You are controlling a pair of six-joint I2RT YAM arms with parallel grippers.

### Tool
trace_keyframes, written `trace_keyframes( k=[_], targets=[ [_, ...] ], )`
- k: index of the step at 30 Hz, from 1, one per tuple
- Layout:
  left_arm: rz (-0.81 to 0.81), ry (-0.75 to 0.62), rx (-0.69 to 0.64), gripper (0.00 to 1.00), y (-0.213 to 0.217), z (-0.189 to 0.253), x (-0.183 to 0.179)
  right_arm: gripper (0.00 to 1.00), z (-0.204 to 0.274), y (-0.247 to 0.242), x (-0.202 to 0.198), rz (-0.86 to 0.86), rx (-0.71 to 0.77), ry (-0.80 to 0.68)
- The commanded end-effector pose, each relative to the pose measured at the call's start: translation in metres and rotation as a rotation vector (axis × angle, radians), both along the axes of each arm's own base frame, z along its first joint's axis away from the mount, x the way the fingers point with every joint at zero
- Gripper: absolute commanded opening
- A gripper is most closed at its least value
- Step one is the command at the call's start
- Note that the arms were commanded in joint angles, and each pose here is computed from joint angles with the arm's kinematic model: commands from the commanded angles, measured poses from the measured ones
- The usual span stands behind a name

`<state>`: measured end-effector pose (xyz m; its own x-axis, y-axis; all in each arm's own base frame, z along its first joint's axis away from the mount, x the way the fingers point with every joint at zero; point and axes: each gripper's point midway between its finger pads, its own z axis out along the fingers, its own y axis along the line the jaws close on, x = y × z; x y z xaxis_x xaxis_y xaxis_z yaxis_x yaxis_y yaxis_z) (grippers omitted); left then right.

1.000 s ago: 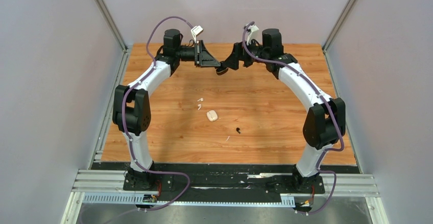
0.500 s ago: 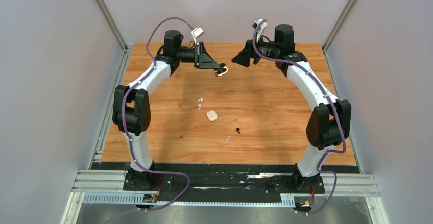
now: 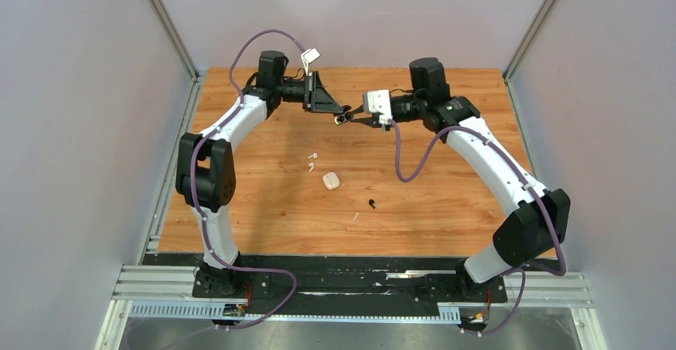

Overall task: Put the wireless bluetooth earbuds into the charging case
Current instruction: Adjust the earbud with the charging case.

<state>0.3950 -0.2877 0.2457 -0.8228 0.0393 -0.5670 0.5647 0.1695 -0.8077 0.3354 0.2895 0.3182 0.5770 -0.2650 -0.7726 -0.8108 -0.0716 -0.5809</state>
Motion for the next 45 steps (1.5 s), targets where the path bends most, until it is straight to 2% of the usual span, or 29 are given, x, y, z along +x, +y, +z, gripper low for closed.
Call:
trace_keyframes(
  k=[1,3,9,15,24,32,43,45],
  targets=[
    [-0.038,-0.128,-0.011,0.0,0.0,0.034,-0.018,0.24,-0.027,0.011,-0.01,0.115,-0.1,-0.166],
    [-0.048,-0.131,-0.001,0.0,0.001,0.033,-0.022,0.32,-0.033,0.016,-0.009,0.119,-0.117,-0.169],
    [-0.068,-0.147,0.026,0.0,0.003,0.028,-0.033,0.35,-0.045,0.016,-0.001,0.112,-0.173,-0.176],
    [-0.09,-0.17,0.031,0.0,0.001,0.03,-0.041,0.35,-0.062,0.014,0.0,0.119,-0.227,-0.169],
    [-0.114,-0.195,0.062,0.0,-0.001,0.024,-0.051,0.34,-0.055,0.018,-0.001,0.125,-0.215,-0.183],
    [-0.132,-0.212,0.062,0.0,-0.004,0.027,-0.056,0.34,-0.071,0.016,0.004,0.116,-0.258,-0.188],
    [-0.149,-0.224,0.067,0.0,-0.005,0.027,-0.062,0.27,-0.081,0.015,0.001,0.141,-0.297,-0.198],
    [-0.149,-0.218,0.069,0.0,-0.005,0.025,-0.061,0.31,-0.075,0.016,-0.002,0.15,-0.28,-0.207]
  ],
)
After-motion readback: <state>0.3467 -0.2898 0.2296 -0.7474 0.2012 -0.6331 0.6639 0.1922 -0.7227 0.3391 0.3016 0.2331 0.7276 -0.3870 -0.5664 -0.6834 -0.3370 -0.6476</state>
